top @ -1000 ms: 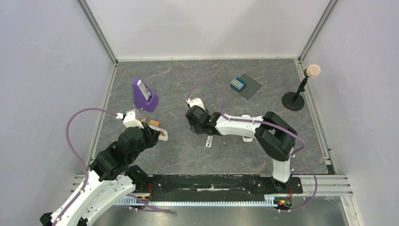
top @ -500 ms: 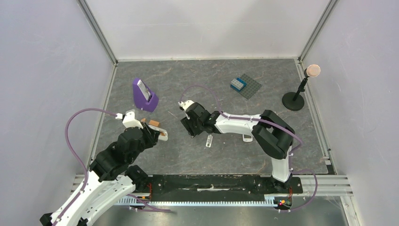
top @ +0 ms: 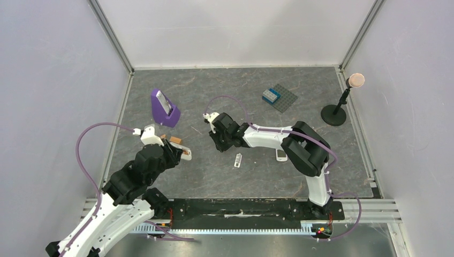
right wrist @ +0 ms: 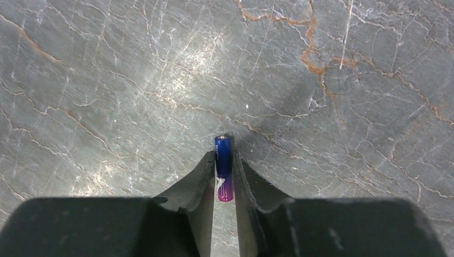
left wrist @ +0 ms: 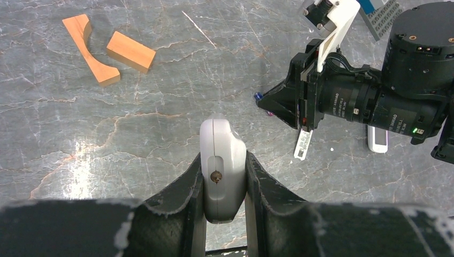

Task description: Load the batteries into the remote control

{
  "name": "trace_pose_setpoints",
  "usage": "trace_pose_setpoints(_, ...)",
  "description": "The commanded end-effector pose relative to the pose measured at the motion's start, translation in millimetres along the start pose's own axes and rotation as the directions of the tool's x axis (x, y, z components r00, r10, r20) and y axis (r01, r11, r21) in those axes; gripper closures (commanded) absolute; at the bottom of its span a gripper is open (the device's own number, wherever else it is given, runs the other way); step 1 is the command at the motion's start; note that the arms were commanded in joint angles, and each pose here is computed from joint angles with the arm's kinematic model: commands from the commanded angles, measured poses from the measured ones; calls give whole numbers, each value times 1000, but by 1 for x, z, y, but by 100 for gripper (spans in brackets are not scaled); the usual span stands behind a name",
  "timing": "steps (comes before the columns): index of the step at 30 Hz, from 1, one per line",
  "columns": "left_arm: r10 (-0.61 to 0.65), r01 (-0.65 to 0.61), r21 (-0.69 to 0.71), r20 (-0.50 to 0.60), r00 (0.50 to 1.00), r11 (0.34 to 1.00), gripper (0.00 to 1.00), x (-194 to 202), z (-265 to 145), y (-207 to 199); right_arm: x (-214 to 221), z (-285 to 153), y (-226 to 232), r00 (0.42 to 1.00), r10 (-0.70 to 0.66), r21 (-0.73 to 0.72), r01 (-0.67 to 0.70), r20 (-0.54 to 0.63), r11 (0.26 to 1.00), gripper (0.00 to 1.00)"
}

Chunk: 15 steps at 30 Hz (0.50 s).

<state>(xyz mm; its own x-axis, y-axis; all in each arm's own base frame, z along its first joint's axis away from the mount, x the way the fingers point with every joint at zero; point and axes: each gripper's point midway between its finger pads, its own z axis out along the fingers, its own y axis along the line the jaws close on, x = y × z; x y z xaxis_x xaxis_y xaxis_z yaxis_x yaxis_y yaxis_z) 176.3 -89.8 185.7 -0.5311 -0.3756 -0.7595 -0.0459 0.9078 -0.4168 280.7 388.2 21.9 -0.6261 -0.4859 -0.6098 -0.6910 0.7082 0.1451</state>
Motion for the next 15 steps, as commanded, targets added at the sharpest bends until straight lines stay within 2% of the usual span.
trace_pose_setpoints(1,-22,21,61,16,1000,998,98,-5,2,-15,1,3,-2,1000,10,4,-10,-8,1000,81)
trace_pose_setpoints(8,14,-4,196,-53,998,981,98,8,3,-41,-26,-34,-8,993,30,52,-36,118,998,84)
trace_pose_setpoints(15,81,-26,395,-125,989,918,98,21,0,-81,-48,-107,-4,956,62,22,-71,285,997,84)
